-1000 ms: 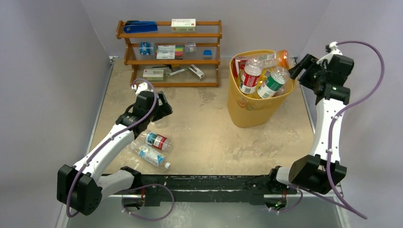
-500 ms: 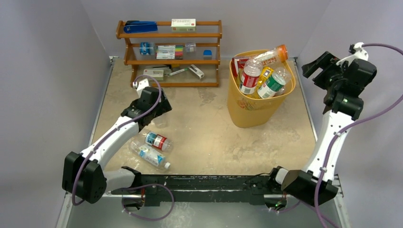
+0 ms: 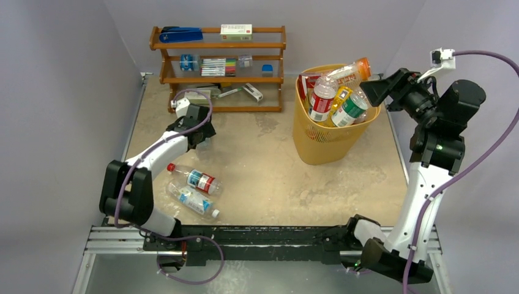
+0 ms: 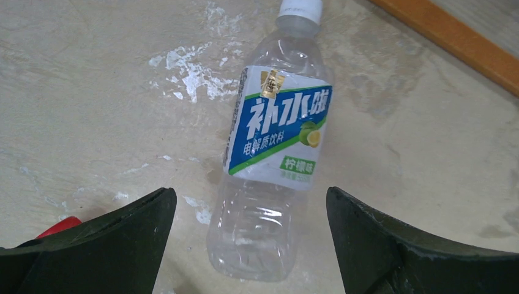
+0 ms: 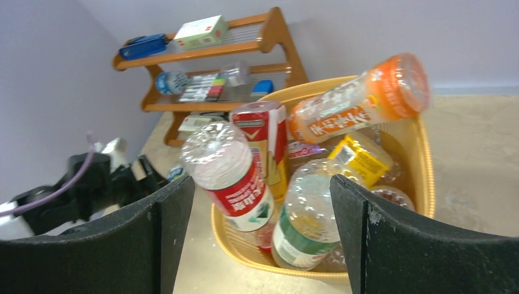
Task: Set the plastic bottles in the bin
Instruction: Pick up the plastic bottle at the center of the board.
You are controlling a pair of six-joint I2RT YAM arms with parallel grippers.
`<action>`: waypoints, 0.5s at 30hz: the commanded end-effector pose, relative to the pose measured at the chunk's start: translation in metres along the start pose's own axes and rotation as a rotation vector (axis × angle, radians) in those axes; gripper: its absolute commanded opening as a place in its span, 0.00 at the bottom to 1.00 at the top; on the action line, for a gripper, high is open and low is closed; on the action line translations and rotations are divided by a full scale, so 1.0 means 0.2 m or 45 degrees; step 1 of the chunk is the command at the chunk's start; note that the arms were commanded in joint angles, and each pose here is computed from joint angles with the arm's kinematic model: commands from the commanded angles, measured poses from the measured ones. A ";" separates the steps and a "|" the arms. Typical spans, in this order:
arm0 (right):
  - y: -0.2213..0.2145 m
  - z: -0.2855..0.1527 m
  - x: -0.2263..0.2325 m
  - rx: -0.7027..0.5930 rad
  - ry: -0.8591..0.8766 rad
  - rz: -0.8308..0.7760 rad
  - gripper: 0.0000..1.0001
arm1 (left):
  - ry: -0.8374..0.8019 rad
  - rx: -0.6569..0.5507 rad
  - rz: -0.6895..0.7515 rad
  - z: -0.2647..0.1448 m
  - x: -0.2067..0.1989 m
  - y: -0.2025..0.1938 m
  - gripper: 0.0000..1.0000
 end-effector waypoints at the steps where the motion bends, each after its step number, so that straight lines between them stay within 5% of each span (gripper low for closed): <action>1: -0.03 -0.03 0.13 0.036 0.193 -0.029 0.84 | 0.088 -0.045 0.018 0.11 -0.01 0.06 0.92; 9: -0.08 -0.02 0.13 0.063 0.209 -0.020 0.84 | 0.107 0.025 0.054 0.27 -0.05 -0.02 0.88; 15: -0.11 -0.01 0.10 0.076 0.204 -0.014 0.84 | 0.033 0.055 0.065 0.26 -0.07 -0.07 0.56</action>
Point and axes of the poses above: each gripper's point midway between its finger pads, its own z axis out along the fingers, its own x axis along the line the jaws close on, y = z × x, the point moved 5 cm from there along -z, back along the fingers, and after that the axes turned 14 degrees about z, right-handed, at the moved point
